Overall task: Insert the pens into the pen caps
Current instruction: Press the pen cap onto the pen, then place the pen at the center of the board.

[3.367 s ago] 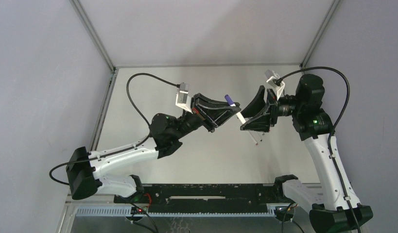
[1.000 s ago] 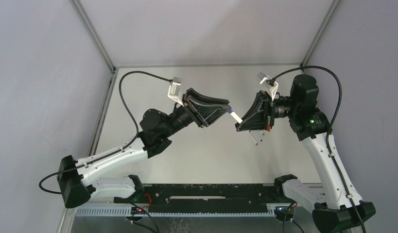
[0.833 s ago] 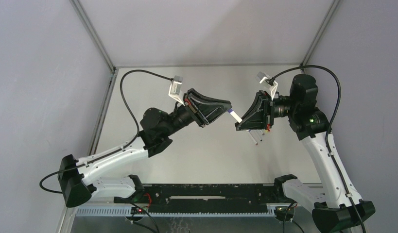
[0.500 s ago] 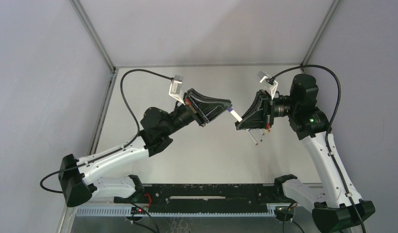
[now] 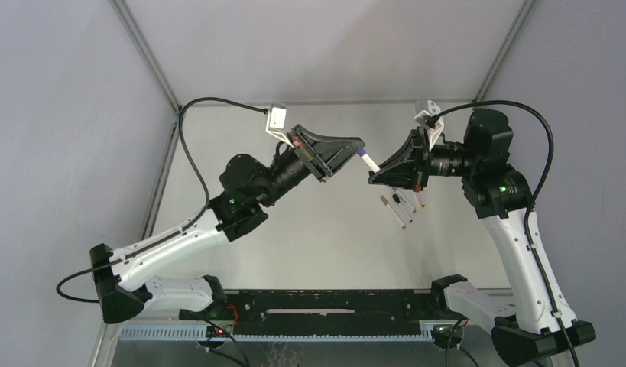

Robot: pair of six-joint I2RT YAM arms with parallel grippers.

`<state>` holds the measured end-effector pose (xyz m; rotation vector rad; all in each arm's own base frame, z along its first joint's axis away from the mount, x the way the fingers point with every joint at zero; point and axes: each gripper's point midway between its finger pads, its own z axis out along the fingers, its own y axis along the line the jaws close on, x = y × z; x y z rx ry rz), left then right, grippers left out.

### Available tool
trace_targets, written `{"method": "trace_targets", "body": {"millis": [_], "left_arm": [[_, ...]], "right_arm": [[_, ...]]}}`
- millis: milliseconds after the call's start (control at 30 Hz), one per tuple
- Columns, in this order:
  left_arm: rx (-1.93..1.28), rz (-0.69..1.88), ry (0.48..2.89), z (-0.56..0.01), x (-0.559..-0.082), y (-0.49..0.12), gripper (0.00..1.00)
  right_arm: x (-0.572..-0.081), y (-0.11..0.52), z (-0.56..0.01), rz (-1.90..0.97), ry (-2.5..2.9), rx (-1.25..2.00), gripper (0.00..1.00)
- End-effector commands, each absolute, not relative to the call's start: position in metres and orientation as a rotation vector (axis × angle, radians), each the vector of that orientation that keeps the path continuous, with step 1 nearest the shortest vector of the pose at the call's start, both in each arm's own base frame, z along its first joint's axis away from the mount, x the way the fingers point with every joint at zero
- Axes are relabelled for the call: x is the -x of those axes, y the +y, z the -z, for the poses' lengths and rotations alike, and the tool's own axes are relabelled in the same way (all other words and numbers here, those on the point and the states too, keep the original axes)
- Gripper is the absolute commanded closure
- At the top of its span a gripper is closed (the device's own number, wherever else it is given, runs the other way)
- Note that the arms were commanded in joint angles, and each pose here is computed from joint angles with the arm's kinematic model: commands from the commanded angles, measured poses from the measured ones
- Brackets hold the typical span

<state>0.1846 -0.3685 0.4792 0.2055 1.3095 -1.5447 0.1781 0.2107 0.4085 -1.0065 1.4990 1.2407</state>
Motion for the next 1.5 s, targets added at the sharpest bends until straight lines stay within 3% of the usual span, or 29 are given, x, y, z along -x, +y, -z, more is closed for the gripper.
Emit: {"method": "trace_targets", "body": {"millis": [0,167,333,633,767,1033,1167,1233,1333,1467], "left_arm": [[-0.459,1.635,1.555,-0.410,-0.140,-0.406,1.00],[-0.646,1.752,1.549,-0.396,-0.112,-0.409,1.00],[-0.767,1.858,1.640,-0.365,-0.088,-0.412,1.00],[-0.802,1.570,2.036,-0.307,-0.095,-0.437,1.00],[-0.887,1.560,2.166,-0.284,-0.073,-0.443,1.00],[-0.928,1.807,2.103,-0.287,-0.043,-0.428,1.00],[-0.996,1.653,2.192,-0.269,-0.049,-0.426,1.00],[-1.012,1.617,2.219,-0.267,-0.049,-0.426,1.00],[-1.005,1.666,2.216,-0.271,-0.045,-0.428,1.00],[-0.947,1.794,2.223,-0.276,-0.040,-0.432,1.00]], "right_arm": [[-0.218,0.207,-0.434,-1.030,1.424,0.944,1.00],[-0.187,0.213,-0.458,-1.334,1.365,0.999,1.00],[-0.176,0.214,-0.474,-1.447,1.340,1.002,1.00],[-0.222,0.207,-0.468,-1.004,1.421,0.851,1.00],[-0.236,0.200,-0.478,-0.906,1.393,0.828,1.00],[-0.219,0.201,-0.514,-1.319,1.324,0.794,1.00],[-0.220,0.205,-0.521,-1.432,1.314,0.768,1.00],[-0.228,0.206,-0.519,-1.370,1.322,0.742,1.00],[-0.238,0.206,-0.517,-1.000,1.332,0.776,1.00],[-0.248,0.199,-0.528,-0.878,1.307,0.752,1.00]]}}
